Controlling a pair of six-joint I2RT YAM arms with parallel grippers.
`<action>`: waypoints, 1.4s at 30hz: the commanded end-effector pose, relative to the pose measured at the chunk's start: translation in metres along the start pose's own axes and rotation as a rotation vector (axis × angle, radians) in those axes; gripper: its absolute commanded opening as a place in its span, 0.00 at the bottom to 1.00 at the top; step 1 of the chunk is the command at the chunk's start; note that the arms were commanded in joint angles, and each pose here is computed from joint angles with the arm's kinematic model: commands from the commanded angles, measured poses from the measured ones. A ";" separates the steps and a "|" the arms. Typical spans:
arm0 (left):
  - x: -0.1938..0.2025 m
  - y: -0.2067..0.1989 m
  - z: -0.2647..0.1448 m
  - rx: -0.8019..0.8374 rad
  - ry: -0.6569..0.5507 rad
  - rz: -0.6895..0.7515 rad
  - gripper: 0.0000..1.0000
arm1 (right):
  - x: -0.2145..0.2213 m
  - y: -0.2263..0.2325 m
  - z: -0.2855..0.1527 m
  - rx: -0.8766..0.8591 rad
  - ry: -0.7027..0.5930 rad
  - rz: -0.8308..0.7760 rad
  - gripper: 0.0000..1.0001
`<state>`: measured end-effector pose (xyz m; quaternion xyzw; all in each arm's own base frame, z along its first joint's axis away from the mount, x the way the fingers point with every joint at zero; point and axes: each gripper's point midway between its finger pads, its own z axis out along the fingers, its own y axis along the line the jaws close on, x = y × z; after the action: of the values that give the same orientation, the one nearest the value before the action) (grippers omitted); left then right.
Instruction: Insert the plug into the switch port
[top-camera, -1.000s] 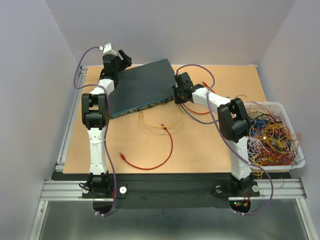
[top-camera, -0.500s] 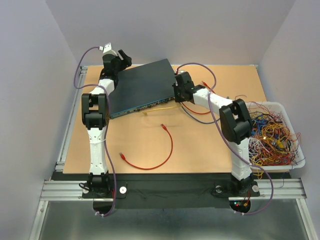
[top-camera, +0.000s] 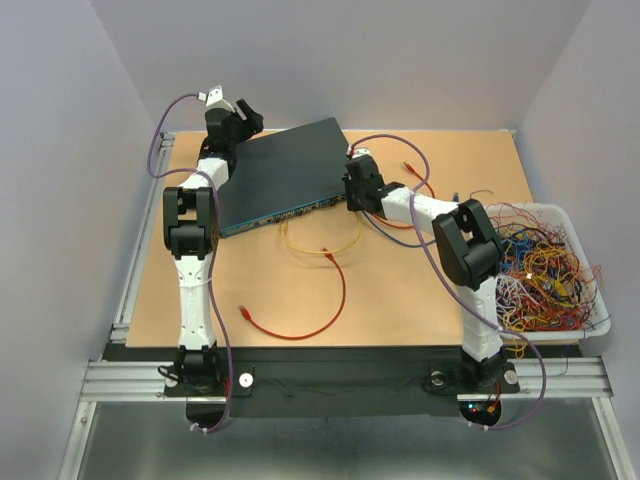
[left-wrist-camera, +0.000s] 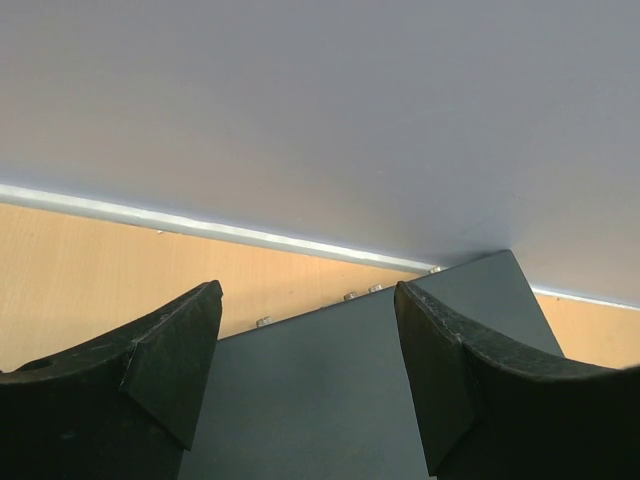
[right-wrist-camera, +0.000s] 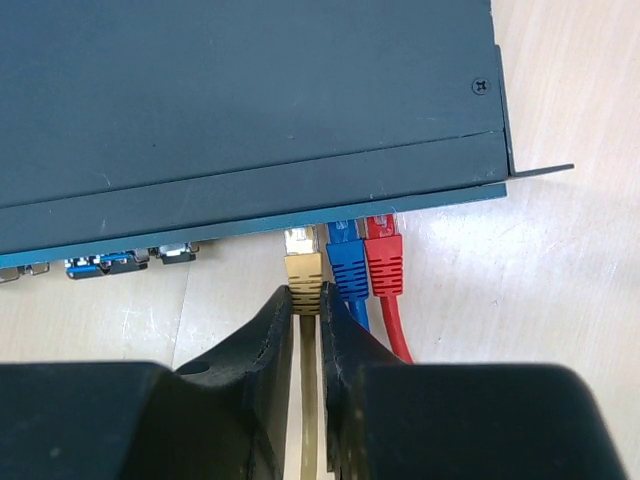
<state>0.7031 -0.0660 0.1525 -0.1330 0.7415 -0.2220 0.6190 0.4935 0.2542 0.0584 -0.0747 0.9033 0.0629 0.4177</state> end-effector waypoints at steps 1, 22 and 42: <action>-0.020 -0.010 -0.002 0.035 -0.051 0.020 0.81 | -0.061 -0.006 0.006 0.051 -0.238 0.063 0.00; -0.017 -0.006 -0.002 0.031 -0.044 0.010 0.81 | -0.127 -0.033 0.013 0.060 -0.358 0.121 0.00; -0.017 -0.003 -0.003 0.030 -0.041 0.004 0.81 | -0.265 -0.029 -0.031 0.079 -0.727 0.107 0.00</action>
<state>0.7028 -0.0658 0.1519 -0.1320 0.7420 -0.2241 0.6178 0.5067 0.2535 0.0569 -0.1289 0.9328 0.0143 0.3363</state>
